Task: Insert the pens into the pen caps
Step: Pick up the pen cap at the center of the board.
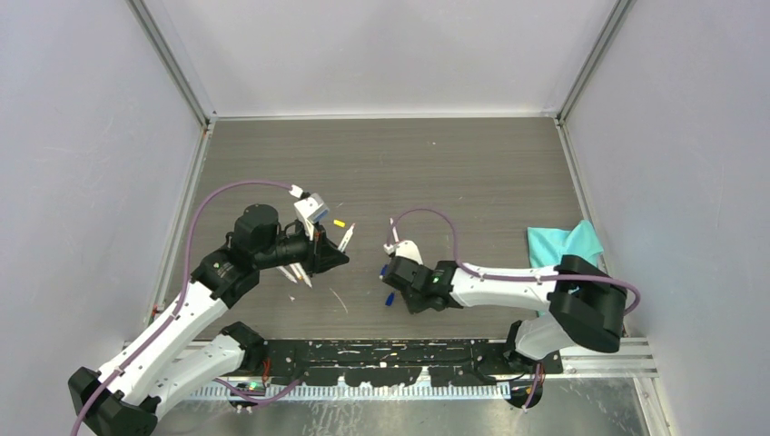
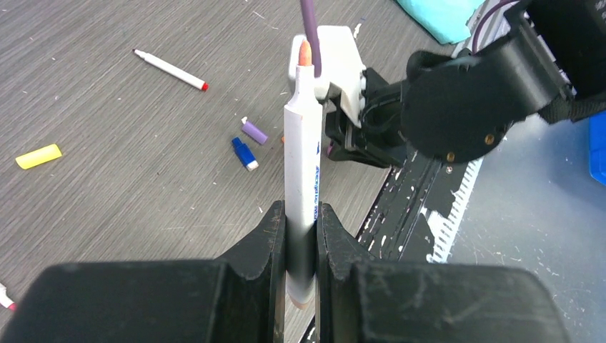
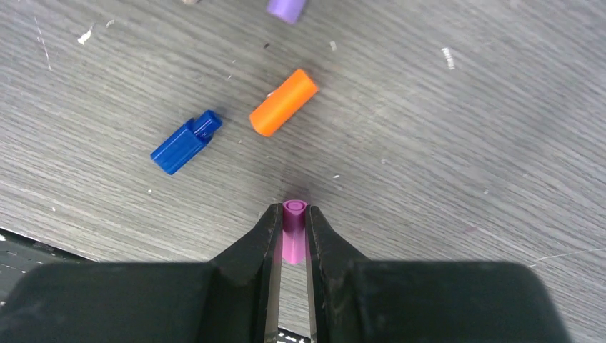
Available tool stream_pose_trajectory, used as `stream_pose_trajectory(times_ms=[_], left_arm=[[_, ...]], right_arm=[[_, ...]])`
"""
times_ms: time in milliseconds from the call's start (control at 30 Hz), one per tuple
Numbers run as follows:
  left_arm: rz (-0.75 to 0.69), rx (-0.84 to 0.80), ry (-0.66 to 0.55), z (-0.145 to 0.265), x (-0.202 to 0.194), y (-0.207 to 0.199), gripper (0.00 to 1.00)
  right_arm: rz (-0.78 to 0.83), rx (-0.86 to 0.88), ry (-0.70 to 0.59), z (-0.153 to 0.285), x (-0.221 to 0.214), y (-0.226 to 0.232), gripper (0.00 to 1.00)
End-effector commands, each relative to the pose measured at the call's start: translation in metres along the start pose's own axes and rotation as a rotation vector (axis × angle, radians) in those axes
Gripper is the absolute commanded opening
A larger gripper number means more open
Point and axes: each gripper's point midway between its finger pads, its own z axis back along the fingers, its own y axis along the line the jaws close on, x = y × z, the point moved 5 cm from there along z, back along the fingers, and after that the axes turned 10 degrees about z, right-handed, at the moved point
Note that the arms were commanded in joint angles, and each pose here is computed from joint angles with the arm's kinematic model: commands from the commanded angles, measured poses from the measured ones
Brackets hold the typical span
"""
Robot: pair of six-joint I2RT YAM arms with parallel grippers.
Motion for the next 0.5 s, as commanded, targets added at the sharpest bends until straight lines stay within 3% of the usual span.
stream_pose_trajectory(times_ms=[0, 233, 467], left_arm=[[-0.032, -0.041, -0.077, 0.003, 0.019, -0.011, 0.00], [0.009, -0.083, -0.075, -0.006, 0.026, -0.014, 0.00], [-0.013, -0.276, -0.062, -0.001, 0.020, -0.037, 0.00]], right_arm=[[-0.120, 0.063, -0.113, 0.015, 0.021, -0.007, 0.01], [-0.278, 0.259, -0.318, 0.049, 0.066, -0.016, 0.01], [-0.409, 0.384, -0.712, 0.118, 0.139, -0.024, 0.01]])
